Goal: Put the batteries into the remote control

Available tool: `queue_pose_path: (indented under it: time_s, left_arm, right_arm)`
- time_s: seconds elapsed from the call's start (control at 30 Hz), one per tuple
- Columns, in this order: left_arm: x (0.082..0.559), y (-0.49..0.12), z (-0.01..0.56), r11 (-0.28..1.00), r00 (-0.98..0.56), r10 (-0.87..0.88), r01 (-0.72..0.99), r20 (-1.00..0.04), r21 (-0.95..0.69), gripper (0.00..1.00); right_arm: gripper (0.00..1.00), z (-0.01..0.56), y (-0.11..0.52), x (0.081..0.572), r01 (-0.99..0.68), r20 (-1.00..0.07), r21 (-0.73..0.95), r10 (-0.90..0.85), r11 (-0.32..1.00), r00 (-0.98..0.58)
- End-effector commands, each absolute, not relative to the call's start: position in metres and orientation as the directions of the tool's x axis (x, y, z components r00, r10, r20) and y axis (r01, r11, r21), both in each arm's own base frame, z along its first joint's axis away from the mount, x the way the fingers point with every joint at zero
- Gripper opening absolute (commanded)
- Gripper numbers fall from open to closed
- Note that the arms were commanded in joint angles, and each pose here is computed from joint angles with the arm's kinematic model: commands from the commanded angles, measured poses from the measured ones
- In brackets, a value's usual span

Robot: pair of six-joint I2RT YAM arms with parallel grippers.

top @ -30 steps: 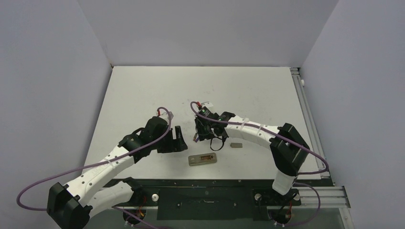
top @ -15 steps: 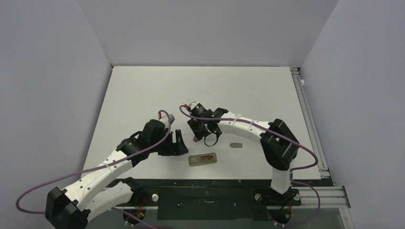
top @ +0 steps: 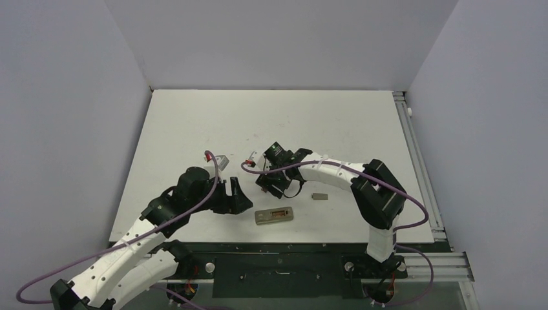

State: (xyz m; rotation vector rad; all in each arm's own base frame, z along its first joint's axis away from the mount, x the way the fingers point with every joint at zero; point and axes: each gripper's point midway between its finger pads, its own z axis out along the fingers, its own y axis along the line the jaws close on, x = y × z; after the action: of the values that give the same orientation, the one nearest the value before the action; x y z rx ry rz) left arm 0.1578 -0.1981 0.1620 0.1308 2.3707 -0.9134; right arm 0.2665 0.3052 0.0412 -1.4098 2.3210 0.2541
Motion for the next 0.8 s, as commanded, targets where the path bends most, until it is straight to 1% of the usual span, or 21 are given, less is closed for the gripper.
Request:
queue_pose_path:
  time_s: [0.0,0.13,0.23,0.47,0.57,0.77]
  left_arm:
    - [0.159,-0.198,0.189,0.735,-0.783,-0.129,0.336,-0.608,-0.589,0.73]
    - [0.154,-0.198,0.196,0.723,-0.781,-0.105,0.366,-0.616,-0.587,0.73]
    - [0.148,-0.201,0.203,0.691,-0.776,-0.092,0.402,-0.624,-0.601,0.74]
    - [0.129,-0.208,0.213,0.615,-0.777,-0.028,0.483,-0.629,-0.623,0.75]
    - [0.123,-0.213,0.216,0.569,-0.771,-0.019,0.516,-0.637,-0.641,0.77]
    - [0.117,-0.218,0.217,0.524,-0.774,0.000,0.539,-0.633,-0.659,0.78]
  right_arm:
    - [0.61,0.045,0.308,0.267,-0.948,-0.479,-0.024,-0.836,0.318,-0.268]
    - [0.60,0.044,0.312,0.264,-0.967,-0.500,-0.013,-0.840,0.253,-0.213]
    - [0.60,0.043,0.315,0.263,-0.976,-0.526,0.013,-0.829,0.218,-0.192]
    - [0.58,0.037,0.321,0.276,-0.984,-0.539,-0.003,-0.829,0.179,-0.149]
    - [0.58,0.035,0.322,0.283,-0.984,-0.539,-0.003,-0.829,0.178,-0.148]
    - [0.58,0.035,0.332,0.290,-0.989,-0.556,-0.002,-0.822,0.151,-0.124]
